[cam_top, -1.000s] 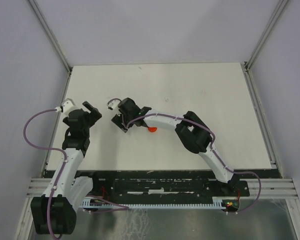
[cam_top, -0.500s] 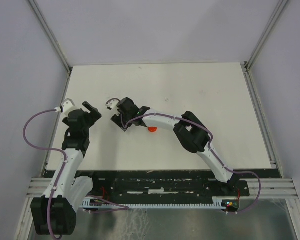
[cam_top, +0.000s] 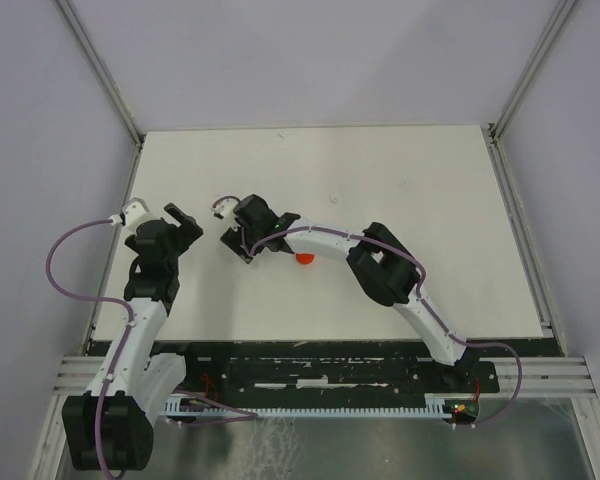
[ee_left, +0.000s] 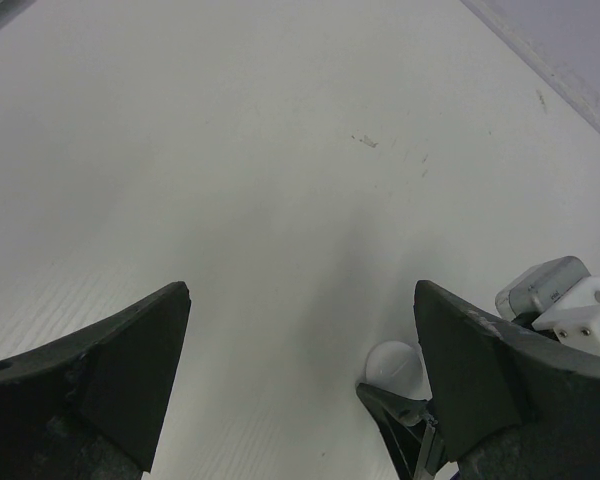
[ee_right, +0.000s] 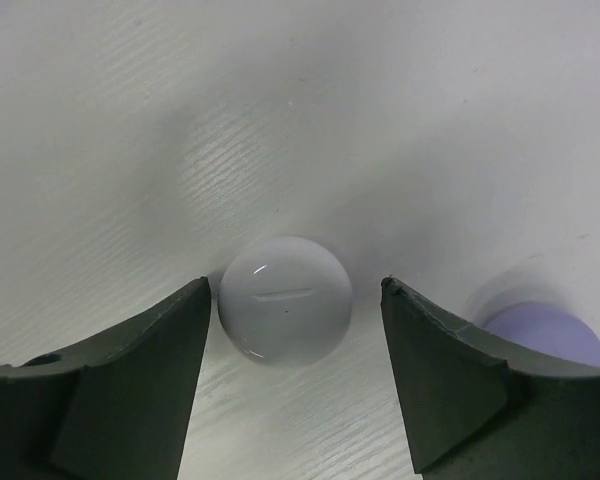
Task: Insert the wireless bluetooth earbuds into the charging case
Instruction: Pick up the charging case at the center of the board.
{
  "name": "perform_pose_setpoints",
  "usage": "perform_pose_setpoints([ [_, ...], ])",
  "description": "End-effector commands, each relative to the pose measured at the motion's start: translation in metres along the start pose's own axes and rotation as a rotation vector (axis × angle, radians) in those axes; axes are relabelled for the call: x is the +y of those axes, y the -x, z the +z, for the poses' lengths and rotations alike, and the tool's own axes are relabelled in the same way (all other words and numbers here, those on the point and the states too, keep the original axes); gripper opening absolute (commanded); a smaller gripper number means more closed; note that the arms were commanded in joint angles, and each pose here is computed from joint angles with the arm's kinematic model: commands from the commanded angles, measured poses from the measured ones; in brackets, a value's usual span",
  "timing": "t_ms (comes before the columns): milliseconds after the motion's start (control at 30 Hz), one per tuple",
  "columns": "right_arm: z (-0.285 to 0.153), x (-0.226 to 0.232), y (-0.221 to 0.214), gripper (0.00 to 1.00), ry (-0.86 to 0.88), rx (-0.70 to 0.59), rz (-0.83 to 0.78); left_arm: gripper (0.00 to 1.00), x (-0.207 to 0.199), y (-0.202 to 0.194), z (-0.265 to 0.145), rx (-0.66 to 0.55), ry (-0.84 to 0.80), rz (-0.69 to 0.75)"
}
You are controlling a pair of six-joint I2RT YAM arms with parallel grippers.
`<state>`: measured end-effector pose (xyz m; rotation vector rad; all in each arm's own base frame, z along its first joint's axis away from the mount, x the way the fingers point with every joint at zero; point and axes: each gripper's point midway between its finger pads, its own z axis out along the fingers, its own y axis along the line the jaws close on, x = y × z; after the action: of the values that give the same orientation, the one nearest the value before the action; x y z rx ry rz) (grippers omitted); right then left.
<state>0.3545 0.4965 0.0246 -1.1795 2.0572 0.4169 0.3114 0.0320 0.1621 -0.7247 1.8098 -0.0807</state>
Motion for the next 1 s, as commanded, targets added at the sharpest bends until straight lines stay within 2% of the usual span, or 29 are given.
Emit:
perform_pose_setpoints([
  [0,-0.001,-0.003,-0.005,0.78,-0.024,0.017,-0.016,0.99,-0.004,0.011,0.0,-0.041,-0.017,-0.02],
  [267,-0.005,-0.005,-0.009,0.72,-0.037,0.025,-0.018,0.99,-0.004,0.011,0.0,-0.04,-0.02,-0.022],
  [667,-0.011,-0.006,-0.021,0.73,-0.052,0.045,-0.013,0.99,-0.006,0.01,0.0,-0.037,-0.03,-0.022],
  [800,-0.01,-0.008,-0.022,0.64,-0.056,0.045,-0.014,1.0,-0.007,0.009,0.001,-0.032,-0.036,-0.022],
  [967,-0.01,-0.008,-0.02,0.41,-0.055,0.044,-0.017,0.98,-0.01,0.009,0.0,-0.032,-0.051,-0.024],
])
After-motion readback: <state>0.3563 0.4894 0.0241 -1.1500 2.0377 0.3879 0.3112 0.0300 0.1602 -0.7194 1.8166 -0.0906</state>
